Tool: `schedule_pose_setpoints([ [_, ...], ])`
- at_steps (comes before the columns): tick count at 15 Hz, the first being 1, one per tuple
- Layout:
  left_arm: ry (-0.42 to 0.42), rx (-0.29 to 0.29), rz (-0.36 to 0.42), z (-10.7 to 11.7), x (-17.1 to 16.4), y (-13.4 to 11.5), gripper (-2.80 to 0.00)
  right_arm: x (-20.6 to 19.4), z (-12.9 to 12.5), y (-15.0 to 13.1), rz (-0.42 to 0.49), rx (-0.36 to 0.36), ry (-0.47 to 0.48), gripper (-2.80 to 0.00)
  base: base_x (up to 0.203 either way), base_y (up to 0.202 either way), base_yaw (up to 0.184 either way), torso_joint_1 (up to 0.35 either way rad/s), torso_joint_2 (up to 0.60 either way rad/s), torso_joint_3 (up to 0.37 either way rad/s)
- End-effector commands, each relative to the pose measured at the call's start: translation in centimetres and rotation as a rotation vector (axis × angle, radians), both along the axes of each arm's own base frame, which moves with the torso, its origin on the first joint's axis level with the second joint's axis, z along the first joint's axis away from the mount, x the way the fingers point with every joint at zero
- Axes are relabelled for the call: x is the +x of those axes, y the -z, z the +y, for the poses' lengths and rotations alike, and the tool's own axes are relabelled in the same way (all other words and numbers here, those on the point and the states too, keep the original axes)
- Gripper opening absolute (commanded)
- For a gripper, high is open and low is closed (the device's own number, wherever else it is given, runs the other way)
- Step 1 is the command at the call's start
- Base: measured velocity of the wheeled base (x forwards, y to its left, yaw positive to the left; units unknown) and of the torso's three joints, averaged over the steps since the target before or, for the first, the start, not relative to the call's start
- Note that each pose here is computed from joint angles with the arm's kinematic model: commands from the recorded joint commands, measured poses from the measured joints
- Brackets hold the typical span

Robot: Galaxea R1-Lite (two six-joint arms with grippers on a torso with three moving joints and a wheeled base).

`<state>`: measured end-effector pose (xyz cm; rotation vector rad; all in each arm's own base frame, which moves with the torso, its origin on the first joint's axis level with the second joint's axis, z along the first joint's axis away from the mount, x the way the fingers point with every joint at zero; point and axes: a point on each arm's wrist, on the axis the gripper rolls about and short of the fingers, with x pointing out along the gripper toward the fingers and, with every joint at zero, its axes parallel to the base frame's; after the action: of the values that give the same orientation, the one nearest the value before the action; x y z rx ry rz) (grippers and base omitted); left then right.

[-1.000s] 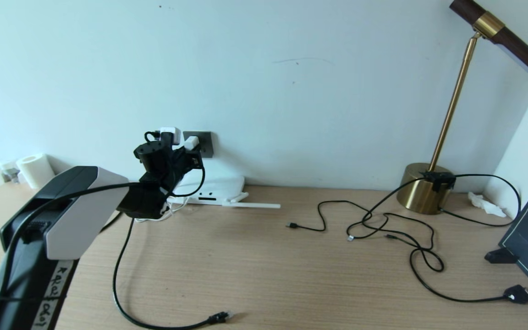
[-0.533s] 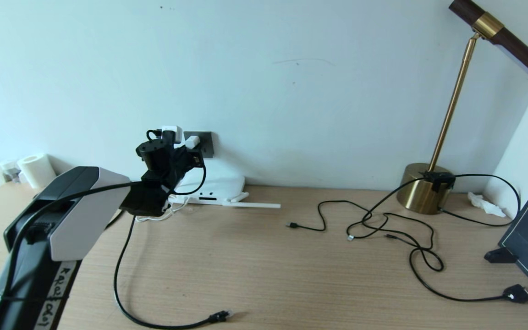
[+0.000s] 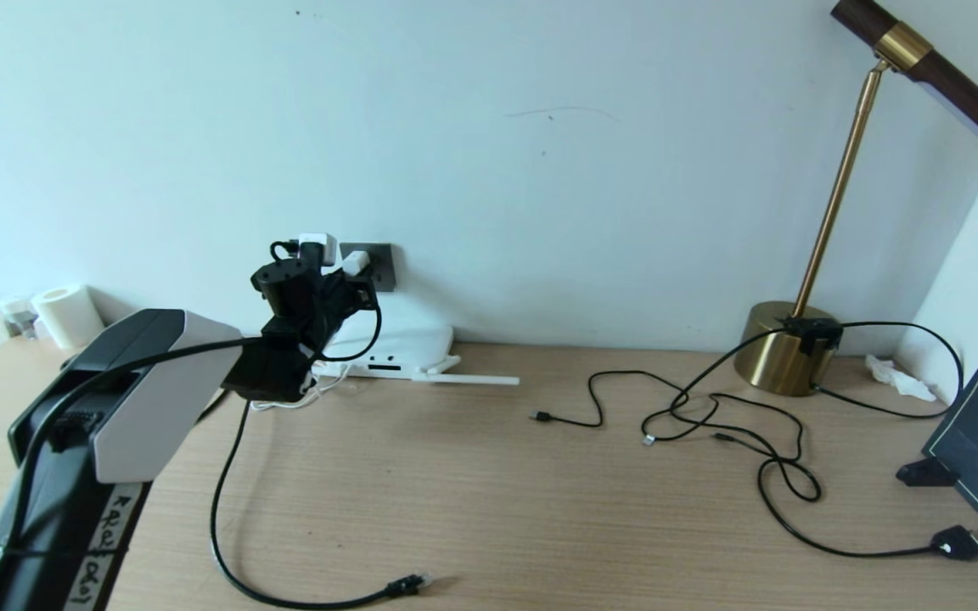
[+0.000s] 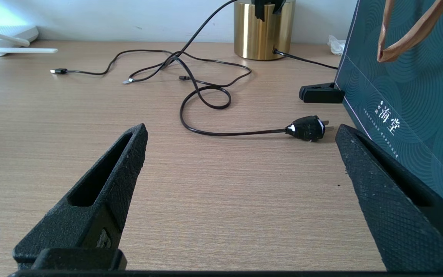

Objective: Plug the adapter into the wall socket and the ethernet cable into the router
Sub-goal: Plug plug into socket

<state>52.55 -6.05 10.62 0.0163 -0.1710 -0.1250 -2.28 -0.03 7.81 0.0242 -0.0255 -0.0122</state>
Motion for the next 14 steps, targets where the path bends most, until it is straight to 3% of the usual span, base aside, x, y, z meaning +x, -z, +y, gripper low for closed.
schedule_pose_setpoints([
  [1, 0.000, 0.001, -0.004, 0.0, -0.1, 0.0, -2.80, 0.1, 0.0, 0.3, 0.011, 0.000, -0.002, 0.00, 0.000, 0.000, 0.000, 0.000, 0.00, 0.000],
  [14, 0.008, 0.003, 0.027, -0.3, -0.1, 1.6, -2.80, 0.1, 0.0, 0.3, 0.010, 0.000, 0.000, 0.00, 0.000, 0.000, 0.000, 0.000, 0.00, 0.000],
])
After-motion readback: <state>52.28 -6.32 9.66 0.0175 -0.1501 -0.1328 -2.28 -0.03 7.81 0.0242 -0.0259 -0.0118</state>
